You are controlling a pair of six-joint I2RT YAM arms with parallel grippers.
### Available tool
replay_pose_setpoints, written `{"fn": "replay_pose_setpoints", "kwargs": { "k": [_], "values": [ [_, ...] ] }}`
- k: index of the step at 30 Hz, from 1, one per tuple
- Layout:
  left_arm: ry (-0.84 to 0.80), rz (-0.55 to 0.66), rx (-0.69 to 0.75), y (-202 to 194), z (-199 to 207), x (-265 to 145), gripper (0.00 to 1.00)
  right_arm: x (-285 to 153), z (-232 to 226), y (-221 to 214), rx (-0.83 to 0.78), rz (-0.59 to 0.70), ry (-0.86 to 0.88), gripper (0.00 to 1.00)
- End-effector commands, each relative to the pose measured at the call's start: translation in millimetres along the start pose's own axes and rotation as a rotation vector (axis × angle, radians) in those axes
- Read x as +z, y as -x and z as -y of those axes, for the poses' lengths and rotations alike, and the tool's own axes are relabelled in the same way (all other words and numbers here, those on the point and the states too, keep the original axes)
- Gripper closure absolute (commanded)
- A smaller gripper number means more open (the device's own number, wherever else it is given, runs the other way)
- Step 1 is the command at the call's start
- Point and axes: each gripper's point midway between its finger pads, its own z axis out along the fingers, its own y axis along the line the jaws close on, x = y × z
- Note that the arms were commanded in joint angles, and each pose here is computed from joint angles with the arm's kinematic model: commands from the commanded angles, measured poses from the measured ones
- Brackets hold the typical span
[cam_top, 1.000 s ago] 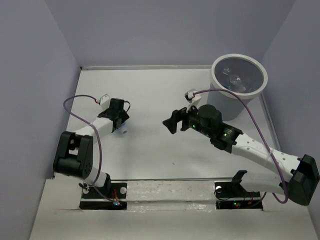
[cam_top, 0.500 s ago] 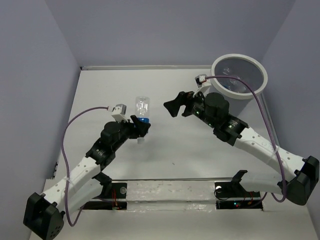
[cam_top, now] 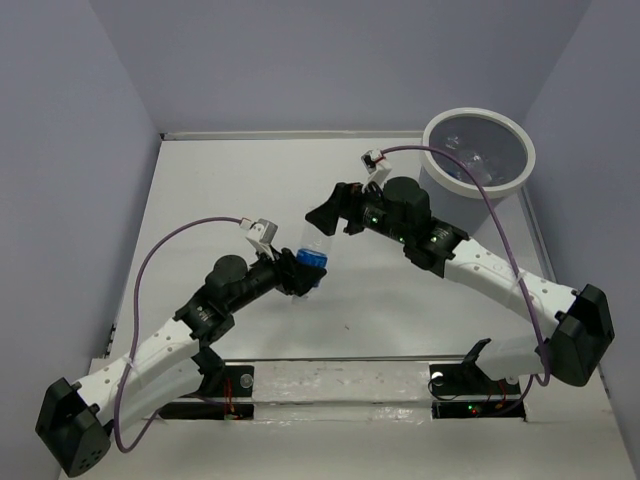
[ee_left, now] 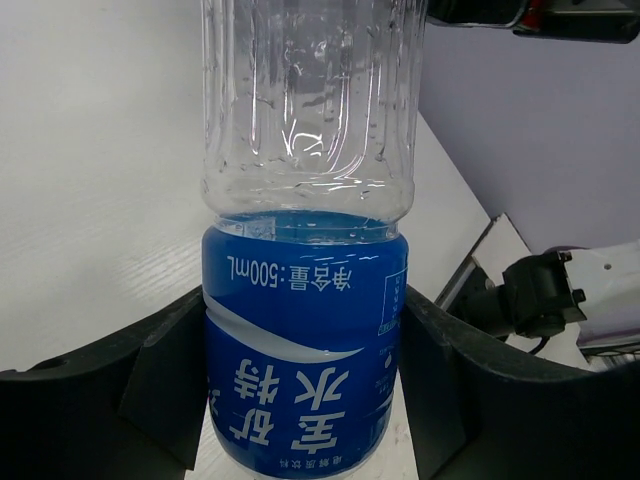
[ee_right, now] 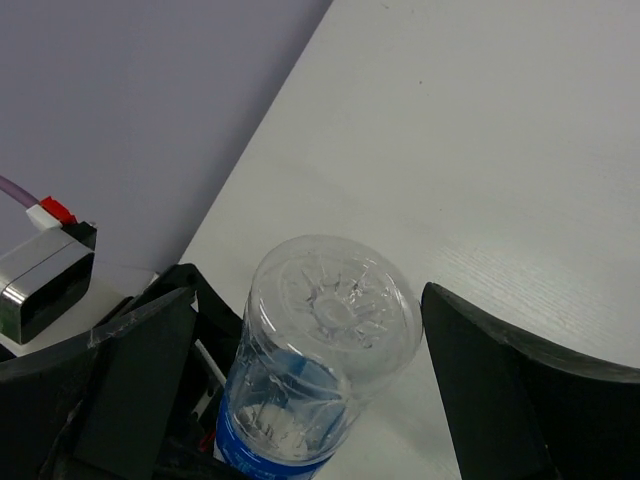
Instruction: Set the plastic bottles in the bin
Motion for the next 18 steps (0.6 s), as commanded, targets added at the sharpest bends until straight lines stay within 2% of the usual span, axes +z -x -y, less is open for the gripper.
{"fn": "replay_pose_setpoints", "kwargs": {
  "k": [1,4,8,9,11,12,13,15,18],
  "values": [
    [-0.173,0.126,0.064,42.2,50.6,-4.9,0.36,-6.1,-19.9,7.2,0.038,0.017,0.08,0.0],
    [-0.197,0.118,0.068,39.6,56.8,-3.2,0.35,-4.9,-30.7,-0.5,0.063,-0.005,0.157,0.01],
    [-0.207,0.143,0.074,47.9,64.3,-4.4,0.35,1.0,-28.8,-7.7,0.1,-0.029,0.157,0.04],
    [-0.207,0.152,0.076,50.5,65.3,-5.1,0.35,0.7,-27.5,-8.0,0.102,-0.026,0.152,0.16],
    [-0.215,0.165,0.079,56.4,69.4,-6.2,0.32,-1.8,-26.2,-2.1,0.11,0.008,0.141,0.3],
    [-0.225,0.162,0.084,57.3,72.2,-6.4,0.25,-7.1,-27.4,7.6,0.108,0.058,0.14,0.45],
    [-0.229,0.157,0.085,56.8,73.1,-5.9,0.19,-10.3,-29.0,15.2,0.106,0.088,0.138,0.53],
    [-0.236,0.156,0.085,59.1,76.4,-7.4,0.01,-18.8,-29.2,31.8,0.074,0.152,0.115,0.64],
    [-0.198,0.167,0.096,68.0,75.9,-13.2,0.01,-31.5,-27.2,62.1,-0.016,0.24,0.044,0.66]
  ]
}}
